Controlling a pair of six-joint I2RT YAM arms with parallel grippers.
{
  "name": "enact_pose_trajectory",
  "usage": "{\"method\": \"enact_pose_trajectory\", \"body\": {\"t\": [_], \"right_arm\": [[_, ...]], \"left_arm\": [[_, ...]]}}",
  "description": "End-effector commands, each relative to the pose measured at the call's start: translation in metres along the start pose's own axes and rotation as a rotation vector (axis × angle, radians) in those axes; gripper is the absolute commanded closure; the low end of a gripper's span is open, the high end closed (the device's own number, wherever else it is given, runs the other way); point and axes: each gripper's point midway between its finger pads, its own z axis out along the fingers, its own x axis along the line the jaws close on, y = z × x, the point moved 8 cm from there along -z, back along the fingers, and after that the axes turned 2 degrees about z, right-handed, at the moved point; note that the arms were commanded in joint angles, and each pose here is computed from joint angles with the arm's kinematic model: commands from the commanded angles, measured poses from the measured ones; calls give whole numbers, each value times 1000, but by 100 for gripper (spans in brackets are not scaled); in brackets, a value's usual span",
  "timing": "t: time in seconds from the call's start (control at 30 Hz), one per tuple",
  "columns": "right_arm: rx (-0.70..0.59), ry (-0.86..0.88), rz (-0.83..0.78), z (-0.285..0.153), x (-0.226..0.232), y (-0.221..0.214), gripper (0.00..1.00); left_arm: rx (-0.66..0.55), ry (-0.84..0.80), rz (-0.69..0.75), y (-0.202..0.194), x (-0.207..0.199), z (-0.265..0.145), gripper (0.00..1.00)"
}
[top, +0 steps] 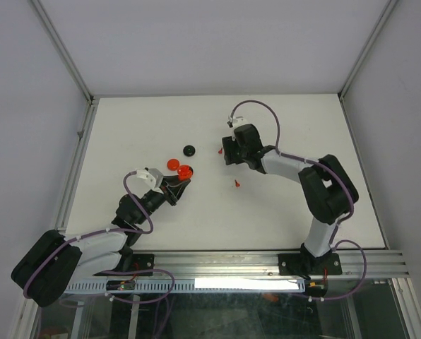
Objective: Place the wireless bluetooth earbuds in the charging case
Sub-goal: Pick up the earbud from the center of the board.
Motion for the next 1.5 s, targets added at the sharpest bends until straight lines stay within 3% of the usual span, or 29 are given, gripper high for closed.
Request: {"method": "enact_pose_trajectory", "body": {"t": [0.0, 0.13, 0.43, 0.63, 0.87, 1.3, 1.47], "right_arm": [[-157, 72, 20, 23, 8, 49, 42], [-156, 73, -17, 51, 4, 64, 46], [-99, 114, -92, 93, 3, 65, 65], [-36, 124, -105, 93, 1, 54, 70], [58, 60, -105, 82, -8, 32, 83], [171, 33, -80, 45, -4, 7, 83], [152, 56, -76, 33, 1, 16, 81]], "left_arm": [[-36, 17, 5, 9, 1, 5, 100], [-30, 24, 11, 8, 2, 5, 100], [-9, 20, 14, 4, 3, 7, 100], [-9, 8, 11, 4, 2, 8, 100], [-5, -4, 9, 4, 1, 8, 100], [-1, -21, 4, 4, -1, 10, 100], [-3, -21, 1, 4, -1, 10, 100]]}}
